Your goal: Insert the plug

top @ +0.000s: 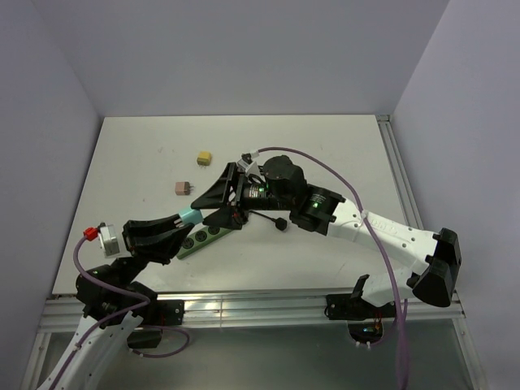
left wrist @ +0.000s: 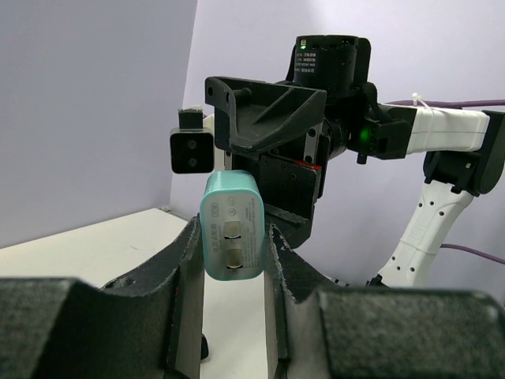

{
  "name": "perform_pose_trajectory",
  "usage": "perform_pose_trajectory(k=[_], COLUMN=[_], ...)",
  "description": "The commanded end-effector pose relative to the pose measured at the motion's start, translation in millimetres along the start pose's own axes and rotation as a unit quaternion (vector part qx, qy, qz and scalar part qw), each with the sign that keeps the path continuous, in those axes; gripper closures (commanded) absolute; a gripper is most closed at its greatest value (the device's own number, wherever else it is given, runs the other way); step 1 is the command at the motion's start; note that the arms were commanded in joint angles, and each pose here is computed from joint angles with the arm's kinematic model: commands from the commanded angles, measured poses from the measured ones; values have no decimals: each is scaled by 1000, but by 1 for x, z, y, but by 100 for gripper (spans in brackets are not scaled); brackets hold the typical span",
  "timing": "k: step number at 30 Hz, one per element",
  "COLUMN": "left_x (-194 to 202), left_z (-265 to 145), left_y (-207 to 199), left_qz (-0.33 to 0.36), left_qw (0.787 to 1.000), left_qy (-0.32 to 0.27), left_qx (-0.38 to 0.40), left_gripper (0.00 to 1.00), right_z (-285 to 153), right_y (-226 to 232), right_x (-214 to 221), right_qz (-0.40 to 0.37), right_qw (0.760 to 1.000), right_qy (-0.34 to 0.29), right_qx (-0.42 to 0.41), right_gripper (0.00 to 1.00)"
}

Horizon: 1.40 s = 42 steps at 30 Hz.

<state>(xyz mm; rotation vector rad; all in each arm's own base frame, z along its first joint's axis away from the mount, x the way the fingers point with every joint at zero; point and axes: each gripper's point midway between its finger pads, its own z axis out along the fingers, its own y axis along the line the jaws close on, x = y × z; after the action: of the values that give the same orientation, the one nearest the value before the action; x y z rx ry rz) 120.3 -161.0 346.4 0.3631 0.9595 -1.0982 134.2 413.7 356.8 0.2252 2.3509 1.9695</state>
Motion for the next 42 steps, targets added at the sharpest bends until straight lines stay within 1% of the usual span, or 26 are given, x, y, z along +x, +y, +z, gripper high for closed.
perform_pose_trajectory(k=[1,3,4,5,7,8,9,10,11,12,13,14,15,16,17,18,19,20,21,24,28,35,39,42], left_x=[-21,-25,-28,-35,-34,-44,-40,-42,-48,-48,-49,-52,-52,-48,-48,-47,-44,-43,-41,-38,-38,-34,-33,-33], left_z=[-4,-4,-3,-1,1,5,5,7,9,9,9,9,9,8,8,9,9,10,10,10,10,8,6,5], left_y=[-16,-18,-16,-16,-3,2,7,4,0,-2,-4,-7,-5,-2,-1,-2,-3,-5,-8,-7,-10,-10,-10,-12], left_qz=[31,29,16,4,-38,-70,-87,-104,-110,-116,-124,-147,-162,-192,-206,-217,-230,-235,-242,-268,-289,-297,-300,-301], left_qw=[998,998,999,999,998,995,992,991,991,990,989,986,983,976,973,970,968,968,967,960,954,952,951,951], left_qy=[-35,-37,-40,-43,-31,-39,-26,-24,-24,-21,-21,-24,-25,-19,-18,-14,-11,-11,-9,-14,-20,-20,-22,-24], left_qx=[29,31,20,10,-37,-65,-82,-83,-78,-76,-74,-75,-82,-97,-105,-106,-102,-93,-85,-84,-74,-69,-68,-63], left_gripper=[100,100,100,100,100,100,100,100,100,100,100,100,99,99,99,99,100,99,99,99,99,99,99,99], right_z=[-11,-14,-15,-18,-21,-25,-29,-30,-35,-36,-37,-39,-39,-39,-40,-41,-41,-43,-43,-41,-31,-18,-14,-12], right_y=[31,28,29,28,27,27,26,21,22,16,19,19,19,22,25,27,31,34,35,48,45,47,46,47], right_x=[1,1,2,2,-1,-4,-6,-8,-8,-9,-7,-3,0,4,7,17,20,22,29,36,30,26,23,22], right_qz=[-54,-85,-102,-142,-189,-239,-261,-278,-314,-329,-347,-377,-391,-407,-431,-441,-453,-460,-466,-480,-491,-490,-491,-490], right_qw=[998,996,994,990,982,970,965,960,948,944,937,925,920,912,900,893,884,878,873,860,855,856,857,857], right_qy=[-17,-18,-13,-12,-20,-27,-33,-39,-43,-41,-38,-27,-17,-13,-6,13,13,16,33,48,49,57,54,55], right_qx=[-26,-16,-19,-20,-12,-11,-7,0,-6,-5,-16,-26,-34,-53,-71,-93,-116,-129,-144,-170,-157,-155,-149,-148], right_gripper=[26,25,25,25,24,24,23,23,22,22,22,22,23,24,24,24,24,25,25,25,25,33,35,38])
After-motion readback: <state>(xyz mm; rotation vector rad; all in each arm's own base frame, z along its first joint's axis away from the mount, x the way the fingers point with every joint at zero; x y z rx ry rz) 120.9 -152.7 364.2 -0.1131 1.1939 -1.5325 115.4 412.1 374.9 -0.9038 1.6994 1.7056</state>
